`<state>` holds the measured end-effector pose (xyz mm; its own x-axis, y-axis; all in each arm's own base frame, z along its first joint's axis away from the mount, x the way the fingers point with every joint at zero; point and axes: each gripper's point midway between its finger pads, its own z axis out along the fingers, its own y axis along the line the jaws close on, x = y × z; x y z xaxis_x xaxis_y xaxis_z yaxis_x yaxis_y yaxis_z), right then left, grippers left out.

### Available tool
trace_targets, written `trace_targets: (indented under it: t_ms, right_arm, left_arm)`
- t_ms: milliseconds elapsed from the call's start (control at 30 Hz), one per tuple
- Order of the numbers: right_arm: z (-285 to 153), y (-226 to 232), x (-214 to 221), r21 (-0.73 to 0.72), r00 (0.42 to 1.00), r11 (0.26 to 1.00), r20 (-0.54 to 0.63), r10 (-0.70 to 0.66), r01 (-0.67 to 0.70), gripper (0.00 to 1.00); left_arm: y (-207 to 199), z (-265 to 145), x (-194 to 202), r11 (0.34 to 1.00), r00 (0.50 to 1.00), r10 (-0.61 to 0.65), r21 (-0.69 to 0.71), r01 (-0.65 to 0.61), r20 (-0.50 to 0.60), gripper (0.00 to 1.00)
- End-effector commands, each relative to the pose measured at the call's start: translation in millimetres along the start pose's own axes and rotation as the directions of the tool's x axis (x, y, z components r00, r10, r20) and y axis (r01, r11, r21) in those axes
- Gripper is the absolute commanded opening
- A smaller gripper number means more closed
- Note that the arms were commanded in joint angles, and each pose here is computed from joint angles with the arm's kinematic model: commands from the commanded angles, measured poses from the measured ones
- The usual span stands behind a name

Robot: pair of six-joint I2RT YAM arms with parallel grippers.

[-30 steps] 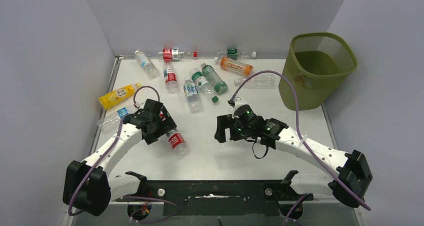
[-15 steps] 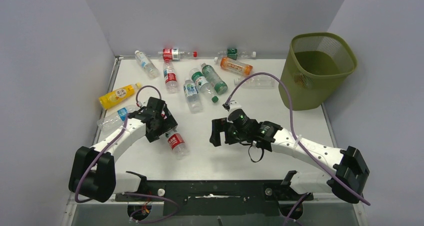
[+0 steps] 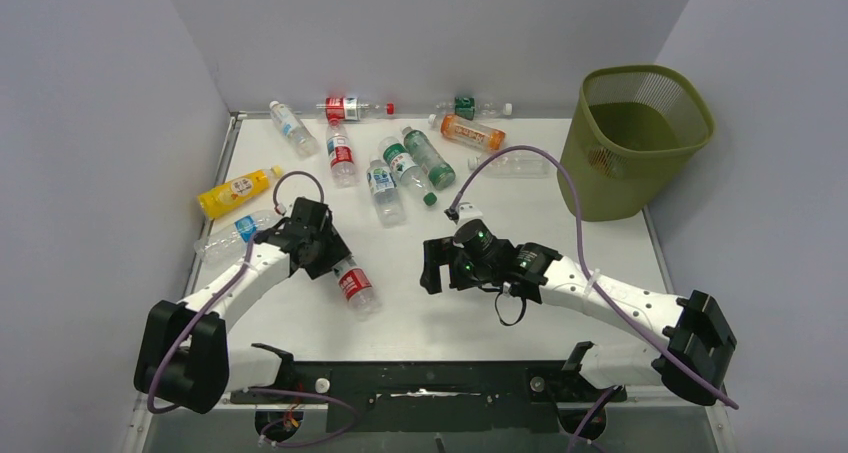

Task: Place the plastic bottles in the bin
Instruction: Pick up the plastic bottle at the center of the board.

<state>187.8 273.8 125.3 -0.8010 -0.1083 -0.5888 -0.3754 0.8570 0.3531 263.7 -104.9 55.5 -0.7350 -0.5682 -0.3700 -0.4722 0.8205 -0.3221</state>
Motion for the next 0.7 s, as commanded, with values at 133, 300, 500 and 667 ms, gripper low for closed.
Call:
trace_targets:
  t_ms: [133, 300, 500, 667]
  right_arm:
    - [-1.5, 13.6, -10.6, -0.054, 0.998, 0.998, 0.048, 0.038, -0.035, 0.99]
    - [0.8, 15.4, -9.4, -0.061, 0.998, 0.997, 0.039, 0.04, -0.038, 0.99]
    - [-0.8, 15.5, -9.8, -0.063, 0.998, 0.997, 0.042, 0.039, -0.036, 1.0]
    - [3.0, 13.0, -4.2, -0.057, 0.999, 0.998, 0.027, 0.037, -0.036, 1.0]
  left_arm:
    - [-21.6, -24.5, -4.0, 0.991, 0.999, -0.036, 0.132, 0.034, 0.017, 0.48]
    - [-29.9, -32.5, -0.9, 0.985, 0.999, -0.04, 0.168, 0.038, 0.007, 0.47]
    - [-39.1, -40.0, 0.0, 0.98, 0.999, -0.035, 0.196, 0.033, 0.008, 0.48]
    - [-45.8, -39.0, 4.5, 0.98, 1.0, -0.011, 0.2, 0.01, 0.001, 0.48]
